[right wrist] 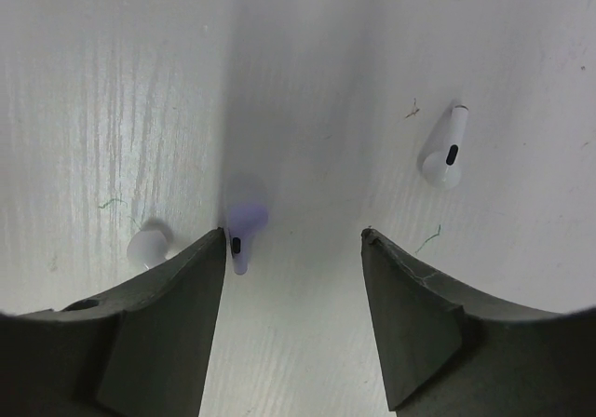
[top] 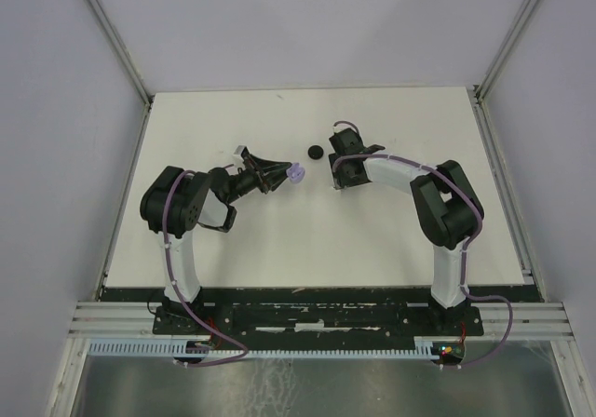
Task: Insert the wireless bluetooth earbuds into the charging case
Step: Pick up the earbud from the center of the board.
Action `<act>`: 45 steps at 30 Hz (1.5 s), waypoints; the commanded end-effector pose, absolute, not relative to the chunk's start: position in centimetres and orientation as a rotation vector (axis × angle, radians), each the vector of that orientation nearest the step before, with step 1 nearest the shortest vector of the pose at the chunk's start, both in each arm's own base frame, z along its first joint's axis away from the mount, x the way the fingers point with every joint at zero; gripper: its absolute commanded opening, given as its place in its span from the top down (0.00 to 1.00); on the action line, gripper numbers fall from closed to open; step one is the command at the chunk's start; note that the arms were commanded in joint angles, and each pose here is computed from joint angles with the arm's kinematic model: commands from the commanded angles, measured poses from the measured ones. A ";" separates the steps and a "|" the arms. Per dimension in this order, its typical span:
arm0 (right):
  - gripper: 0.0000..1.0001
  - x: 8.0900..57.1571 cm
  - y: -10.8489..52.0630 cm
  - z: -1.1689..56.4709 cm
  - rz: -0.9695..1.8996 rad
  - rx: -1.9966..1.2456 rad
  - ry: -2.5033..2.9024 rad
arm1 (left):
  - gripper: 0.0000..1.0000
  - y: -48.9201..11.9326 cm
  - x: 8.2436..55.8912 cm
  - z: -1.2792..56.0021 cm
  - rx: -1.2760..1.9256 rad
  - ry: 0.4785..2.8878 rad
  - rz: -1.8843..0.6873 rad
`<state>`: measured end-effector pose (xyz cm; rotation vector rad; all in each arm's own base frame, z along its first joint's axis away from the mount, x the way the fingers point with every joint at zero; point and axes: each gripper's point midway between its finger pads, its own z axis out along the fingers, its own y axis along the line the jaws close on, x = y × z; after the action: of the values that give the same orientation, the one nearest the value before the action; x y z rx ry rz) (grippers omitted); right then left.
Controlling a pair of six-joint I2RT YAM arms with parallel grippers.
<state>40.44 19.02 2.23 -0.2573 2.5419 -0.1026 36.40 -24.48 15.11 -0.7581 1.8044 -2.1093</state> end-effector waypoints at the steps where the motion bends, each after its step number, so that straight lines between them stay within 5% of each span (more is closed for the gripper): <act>1: 0.33 41.1 20.3 2.4 -0.043 -0.244 2.537 | 0.97 -24.2 35.3 18.6 -0.486 1.657 -2.131; 45: 0.67 40.4 20.4 -0.2 0.051 -0.104 2.650 | 0.97 -23.7 35.4 18.6 -0.492 1.652 -2.121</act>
<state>41.71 20.89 1.73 -0.1086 2.5762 0.0647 36.64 -23.99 15.02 -0.7698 1.7981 -2.1010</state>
